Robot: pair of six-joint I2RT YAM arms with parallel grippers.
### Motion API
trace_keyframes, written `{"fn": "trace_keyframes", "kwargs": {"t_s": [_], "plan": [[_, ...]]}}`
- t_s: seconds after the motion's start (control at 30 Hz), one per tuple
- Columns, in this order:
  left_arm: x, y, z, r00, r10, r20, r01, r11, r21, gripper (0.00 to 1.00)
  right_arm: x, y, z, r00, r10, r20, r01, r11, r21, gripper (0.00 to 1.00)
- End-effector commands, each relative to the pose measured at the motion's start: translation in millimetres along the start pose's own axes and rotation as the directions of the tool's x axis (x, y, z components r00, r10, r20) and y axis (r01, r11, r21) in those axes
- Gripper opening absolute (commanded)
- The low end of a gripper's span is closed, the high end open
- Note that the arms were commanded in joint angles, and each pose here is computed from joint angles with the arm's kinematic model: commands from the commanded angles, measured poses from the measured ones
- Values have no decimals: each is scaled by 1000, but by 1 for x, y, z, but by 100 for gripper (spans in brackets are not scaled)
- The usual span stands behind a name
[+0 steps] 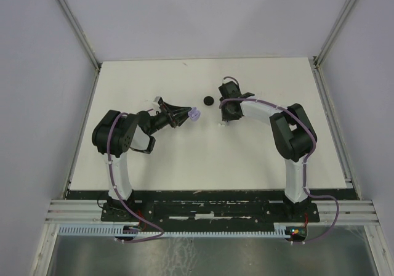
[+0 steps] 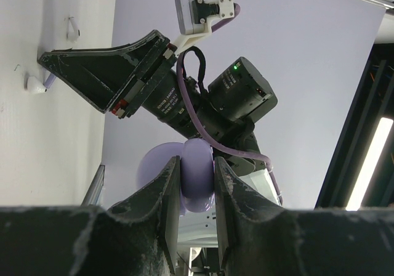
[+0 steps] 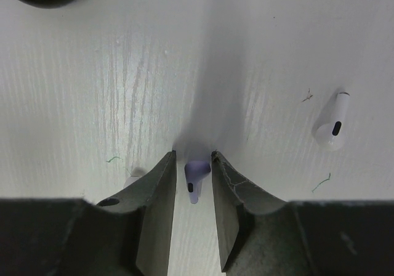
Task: Insert the wireless bluetooth earbuds into the charging case
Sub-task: Pick up the earbud from the center of the board.
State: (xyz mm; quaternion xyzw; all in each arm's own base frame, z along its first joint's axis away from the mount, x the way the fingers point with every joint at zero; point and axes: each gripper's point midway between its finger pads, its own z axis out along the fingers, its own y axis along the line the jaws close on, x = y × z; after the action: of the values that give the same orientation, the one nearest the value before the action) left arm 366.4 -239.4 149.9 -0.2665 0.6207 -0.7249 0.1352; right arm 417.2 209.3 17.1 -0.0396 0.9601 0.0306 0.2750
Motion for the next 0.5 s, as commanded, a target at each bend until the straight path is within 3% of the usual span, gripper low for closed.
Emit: {"fn": "trace_keyframes", "kwargs": {"t_s": [0.0,0.37,0.47], "plan": [[17,-33,-7,982,184,-43,-176,973,146,3,24,-7,6,996,-1,-84,3,1000,23,38],[16,-33,-7,982,184,-41,-176,973,146,3,27,-10,5,996,-3,-92,6,999,36,28],[16,-33,-7,982,184,-41,-176,974,146,3,25,-10,5,996,-5,-84,8,999,36,17]]}}
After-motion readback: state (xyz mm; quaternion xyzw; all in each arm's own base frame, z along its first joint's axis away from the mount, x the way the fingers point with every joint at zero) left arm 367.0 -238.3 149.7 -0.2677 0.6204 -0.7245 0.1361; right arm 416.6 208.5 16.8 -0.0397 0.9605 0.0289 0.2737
